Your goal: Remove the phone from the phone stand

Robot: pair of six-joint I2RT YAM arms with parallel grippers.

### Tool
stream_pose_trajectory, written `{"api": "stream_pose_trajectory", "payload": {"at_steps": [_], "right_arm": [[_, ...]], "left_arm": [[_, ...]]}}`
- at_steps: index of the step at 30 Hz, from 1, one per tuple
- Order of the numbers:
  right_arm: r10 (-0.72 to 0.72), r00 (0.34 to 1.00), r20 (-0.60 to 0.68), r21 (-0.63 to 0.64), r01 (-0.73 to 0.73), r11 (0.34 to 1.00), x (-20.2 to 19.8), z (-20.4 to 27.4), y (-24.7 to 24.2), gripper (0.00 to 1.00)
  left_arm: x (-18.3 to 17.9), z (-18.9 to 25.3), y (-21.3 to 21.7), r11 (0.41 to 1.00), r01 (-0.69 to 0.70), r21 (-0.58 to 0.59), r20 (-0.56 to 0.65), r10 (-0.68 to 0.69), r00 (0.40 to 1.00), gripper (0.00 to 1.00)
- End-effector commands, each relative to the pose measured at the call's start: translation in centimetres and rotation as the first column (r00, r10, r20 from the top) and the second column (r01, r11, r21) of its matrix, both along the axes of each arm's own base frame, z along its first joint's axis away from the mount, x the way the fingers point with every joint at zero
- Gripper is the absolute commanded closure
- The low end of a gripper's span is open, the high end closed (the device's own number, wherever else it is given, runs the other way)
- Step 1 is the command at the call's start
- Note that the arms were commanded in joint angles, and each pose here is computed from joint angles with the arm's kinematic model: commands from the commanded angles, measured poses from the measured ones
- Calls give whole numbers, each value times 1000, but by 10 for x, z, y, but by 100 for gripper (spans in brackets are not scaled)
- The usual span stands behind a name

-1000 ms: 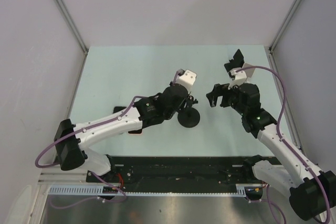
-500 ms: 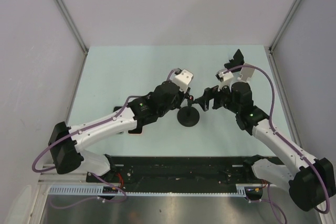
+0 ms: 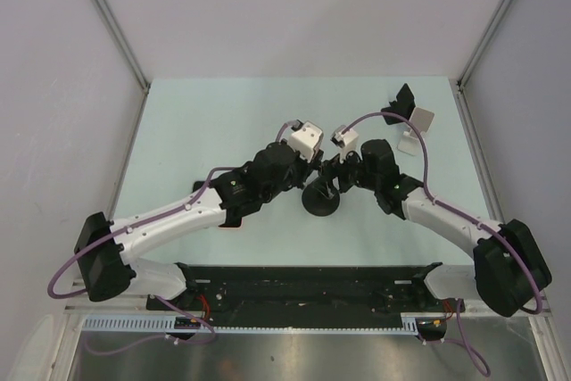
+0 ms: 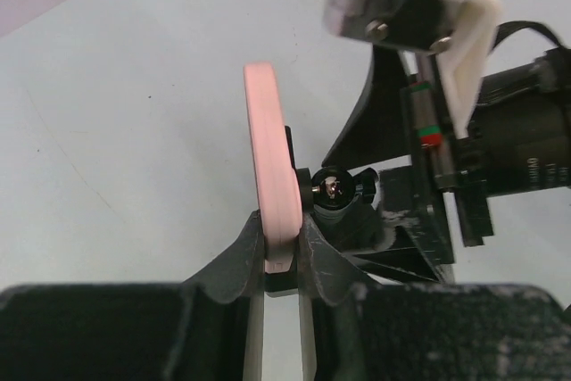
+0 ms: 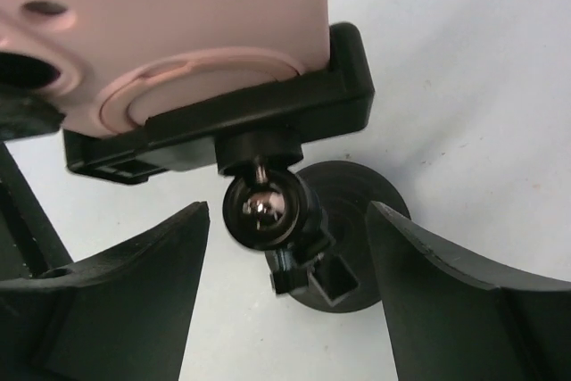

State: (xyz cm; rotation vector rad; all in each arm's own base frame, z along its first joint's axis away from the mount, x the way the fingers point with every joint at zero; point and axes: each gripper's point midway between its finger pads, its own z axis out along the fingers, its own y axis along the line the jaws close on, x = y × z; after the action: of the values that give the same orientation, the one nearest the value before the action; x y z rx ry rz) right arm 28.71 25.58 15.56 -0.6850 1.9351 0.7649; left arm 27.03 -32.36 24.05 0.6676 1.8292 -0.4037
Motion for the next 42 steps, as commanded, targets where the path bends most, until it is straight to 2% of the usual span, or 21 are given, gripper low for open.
{"api": "stream_pose_trajectory", "payload": {"at_steps": [1, 5, 8, 9, 11, 12, 14, 15, 16, 17, 19, 21, 27, 31, 35, 42], "right_arm": [[57, 989, 137, 3, -58, 998, 17, 31, 20, 25], [63, 986, 152, -30, -59, 998, 22, 27, 21, 34], [68, 985, 160, -43, -62, 997, 21, 27, 20, 47], [73, 984, 164, -44, -67, 997, 21, 28, 21, 58], [83, 983, 163, -57, -75, 996, 18, 26, 22, 71], [84, 983, 166, -62, -75, 995, 18, 27, 21, 85], [90, 981, 169, -80, -77, 994, 15, 25, 22, 97], [91, 981, 171, -85, -77, 993, 14, 25, 22, 100], [90, 981, 174, -88, -75, 993, 14, 25, 22, 100], [89, 981, 171, -93, -74, 993, 12, 25, 22, 100], [92, 981, 171, -92, -77, 993, 10, 26, 23, 100], [95, 981, 172, -93, -80, 992, 7, 26, 25, 100], [99, 982, 163, -88, -85, 992, 3, 26, 30, 100], [103, 983, 151, -71, -93, 993, 1, 27, 33, 100], [116, 983, 146, -74, -106, 992, -2, 26, 33, 100], [135, 982, 136, -73, -126, 989, -5, 23, 34, 100]], "left_arm": [[-13, 31, -14, 988, 90, -122, 33, -87, 996, 85], [-14, 31, -15, 987, 98, -125, 30, -95, 995, 85], [-15, 32, -15, 987, 100, -127, 32, -96, 995, 85], [-15, 32, -15, 987, 100, -127, 32, -96, 995, 85], [-14, 33, -13, 988, 93, -127, 34, -89, 995, 81], [-13, 32, -13, 988, 88, -126, 34, -84, 996, 77], [-10, 35, -11, 989, 67, -131, 37, -62, 997, 60], [-7, 36, -8, 990, 43, -132, 42, -38, 998, 54], [-6, 37, -6, 990, 32, -135, 42, -26, 999, 41], [-4, 37, -5, 990, 19, -141, 39, -13, 999, 36], [-1, 36, -3, 990, -1, -144, 34, 6, 999, 28], [3, 32, -4, 989, -23, -146, 20, 26, 999, 27], [18, 20, -6, 985, -79, -151, -7, 79, 997, 27], [21, 15, -10, 986, -70, -151, -7, 69, 998, 31], [21, 22, -12, 974, -30, -223, 21, 35, 999, 34], [27, 3, -6, 979, -20, -203, 10, 22, 1000, 42]]}}
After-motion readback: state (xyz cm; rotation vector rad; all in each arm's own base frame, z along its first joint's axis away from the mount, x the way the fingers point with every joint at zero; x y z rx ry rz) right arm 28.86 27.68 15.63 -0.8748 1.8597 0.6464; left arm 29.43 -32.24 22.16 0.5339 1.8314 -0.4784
